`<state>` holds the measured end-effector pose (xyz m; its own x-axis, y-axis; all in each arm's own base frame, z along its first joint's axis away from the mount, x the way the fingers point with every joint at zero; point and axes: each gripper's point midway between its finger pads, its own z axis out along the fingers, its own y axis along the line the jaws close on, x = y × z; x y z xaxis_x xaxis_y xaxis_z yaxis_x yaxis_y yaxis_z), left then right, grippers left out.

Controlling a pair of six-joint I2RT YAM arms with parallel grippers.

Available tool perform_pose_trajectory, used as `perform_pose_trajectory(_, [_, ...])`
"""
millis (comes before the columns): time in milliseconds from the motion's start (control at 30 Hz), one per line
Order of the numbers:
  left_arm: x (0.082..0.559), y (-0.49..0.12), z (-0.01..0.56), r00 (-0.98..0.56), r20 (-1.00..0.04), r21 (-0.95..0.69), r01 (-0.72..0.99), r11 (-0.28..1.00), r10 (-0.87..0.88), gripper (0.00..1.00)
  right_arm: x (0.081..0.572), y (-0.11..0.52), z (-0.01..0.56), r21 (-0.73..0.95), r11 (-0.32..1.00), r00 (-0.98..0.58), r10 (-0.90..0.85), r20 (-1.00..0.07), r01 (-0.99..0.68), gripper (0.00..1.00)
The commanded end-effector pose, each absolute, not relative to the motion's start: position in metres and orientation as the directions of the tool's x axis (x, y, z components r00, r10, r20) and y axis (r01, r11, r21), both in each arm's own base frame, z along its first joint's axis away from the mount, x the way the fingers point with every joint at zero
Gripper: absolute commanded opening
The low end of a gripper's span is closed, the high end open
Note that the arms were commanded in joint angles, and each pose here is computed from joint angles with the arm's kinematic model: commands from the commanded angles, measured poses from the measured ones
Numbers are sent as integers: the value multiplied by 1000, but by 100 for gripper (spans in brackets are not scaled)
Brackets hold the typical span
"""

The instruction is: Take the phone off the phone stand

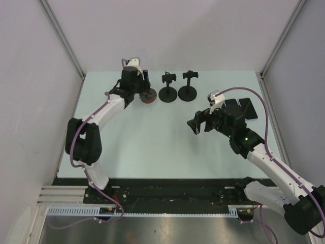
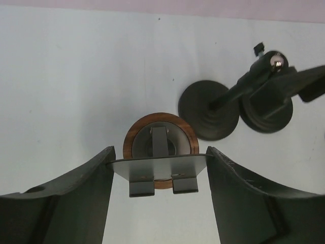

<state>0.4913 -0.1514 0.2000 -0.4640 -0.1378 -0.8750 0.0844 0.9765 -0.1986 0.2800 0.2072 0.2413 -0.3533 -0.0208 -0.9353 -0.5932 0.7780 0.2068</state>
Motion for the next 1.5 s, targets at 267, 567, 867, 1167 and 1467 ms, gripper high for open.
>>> perform_pose_trajectory(267, [575,-182,217,-340,-935,-120,36,992,-101,11,277,210,257,218,761,-314,20,-949,-611,98])
perform_pose_trajectory(567, [592,-188,185,-375,-926,-75,52,996,-50,11,280,209,255,214,768,-317,15,-948,-603,98])
perform_pose_trajectory(867, [590,-194,160,-420,-907,-82,79,993,-42,42,281,209,253,216,771,-322,15,-947,-600,98])
perform_pose_trajectory(1167, [587,-185,195,-370,-927,-93,68,993,-61,79,276,209,262,221,763,-305,33,-952,-608,98])
perform_pose_trajectory(1467, [561,-165,254,-294,-953,-103,82,991,-75,100,269,185,287,200,817,-251,70,-965,-541,98])
